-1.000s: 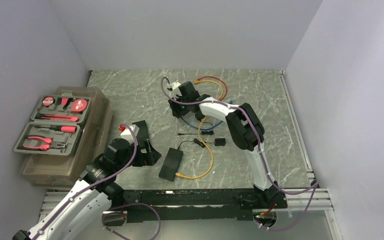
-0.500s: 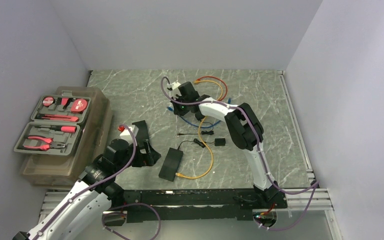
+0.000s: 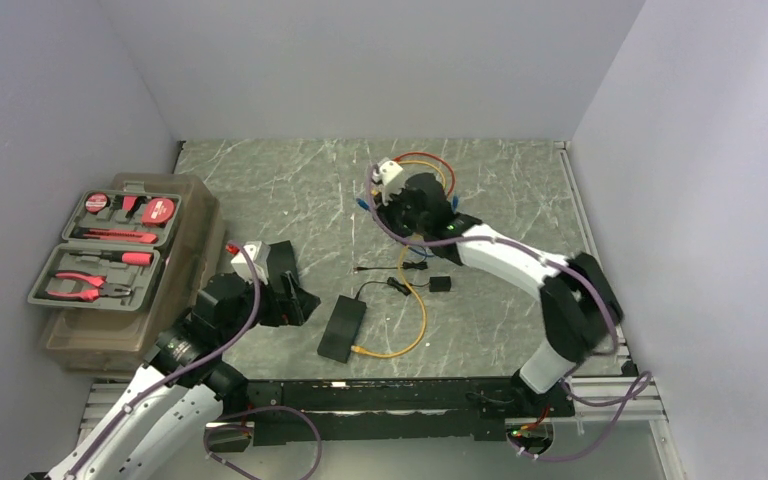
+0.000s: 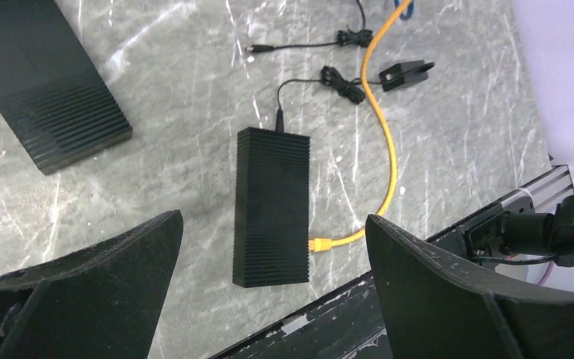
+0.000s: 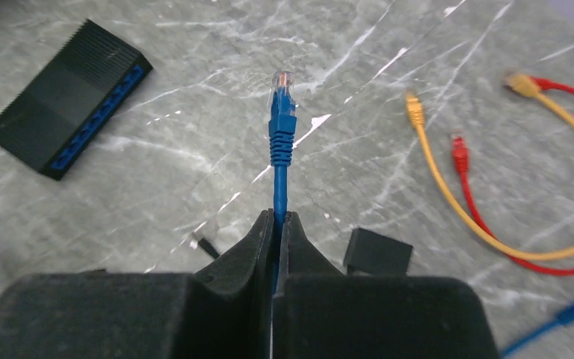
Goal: Insert the plug into the switch port
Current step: Pick up the connector from the center of the board.
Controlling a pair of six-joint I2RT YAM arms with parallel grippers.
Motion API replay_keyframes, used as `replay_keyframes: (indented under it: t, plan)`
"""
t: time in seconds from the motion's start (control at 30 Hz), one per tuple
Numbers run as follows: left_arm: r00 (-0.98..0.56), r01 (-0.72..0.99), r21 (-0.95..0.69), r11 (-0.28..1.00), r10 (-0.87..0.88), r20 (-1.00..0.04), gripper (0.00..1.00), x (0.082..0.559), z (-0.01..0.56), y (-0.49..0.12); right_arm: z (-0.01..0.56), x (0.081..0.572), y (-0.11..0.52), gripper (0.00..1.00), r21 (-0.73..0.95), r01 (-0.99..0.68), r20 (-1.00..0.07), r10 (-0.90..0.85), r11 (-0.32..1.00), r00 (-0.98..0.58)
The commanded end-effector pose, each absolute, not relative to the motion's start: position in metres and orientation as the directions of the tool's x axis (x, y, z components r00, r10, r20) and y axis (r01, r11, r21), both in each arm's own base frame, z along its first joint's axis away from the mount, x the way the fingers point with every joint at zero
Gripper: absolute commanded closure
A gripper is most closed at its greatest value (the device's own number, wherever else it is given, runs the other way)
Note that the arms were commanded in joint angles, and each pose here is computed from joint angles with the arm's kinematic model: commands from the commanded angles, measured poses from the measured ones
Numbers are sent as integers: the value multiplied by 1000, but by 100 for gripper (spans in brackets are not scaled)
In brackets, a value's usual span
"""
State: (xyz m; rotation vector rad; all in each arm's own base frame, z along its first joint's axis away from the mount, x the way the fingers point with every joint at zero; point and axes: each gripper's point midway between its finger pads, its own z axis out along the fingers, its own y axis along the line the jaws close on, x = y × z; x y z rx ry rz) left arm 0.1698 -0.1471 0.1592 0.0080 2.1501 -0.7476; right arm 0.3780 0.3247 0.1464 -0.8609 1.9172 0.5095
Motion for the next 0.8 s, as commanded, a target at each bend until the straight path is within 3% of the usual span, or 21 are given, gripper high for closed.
replay_keyframes:
  t: [0.0, 0.17, 0.47, 0.77]
  plan:
    - [-574, 332, -480, 812, -231, -786, 1, 176, 192, -149, 201, 359, 302, 100, -100, -734, -949, -286, 672, -132]
    - [-543, 364, -459, 810, -216, -811, 1, 181, 207, -151, 239, 337, 257, 100, -189, -643, -962, -273, 742, -32]
    - [-551, 390, -466, 794, -205, -809, 1, 184, 210, -159, 317, 317, 175, 100, -279, -289, -960, -267, 916, 80]
    - [-553, 398, -468, 789, -201, -809, 1, 184, 209, -162, 356, 293, 123, 100, -310, -94, -949, -301, 946, 99]
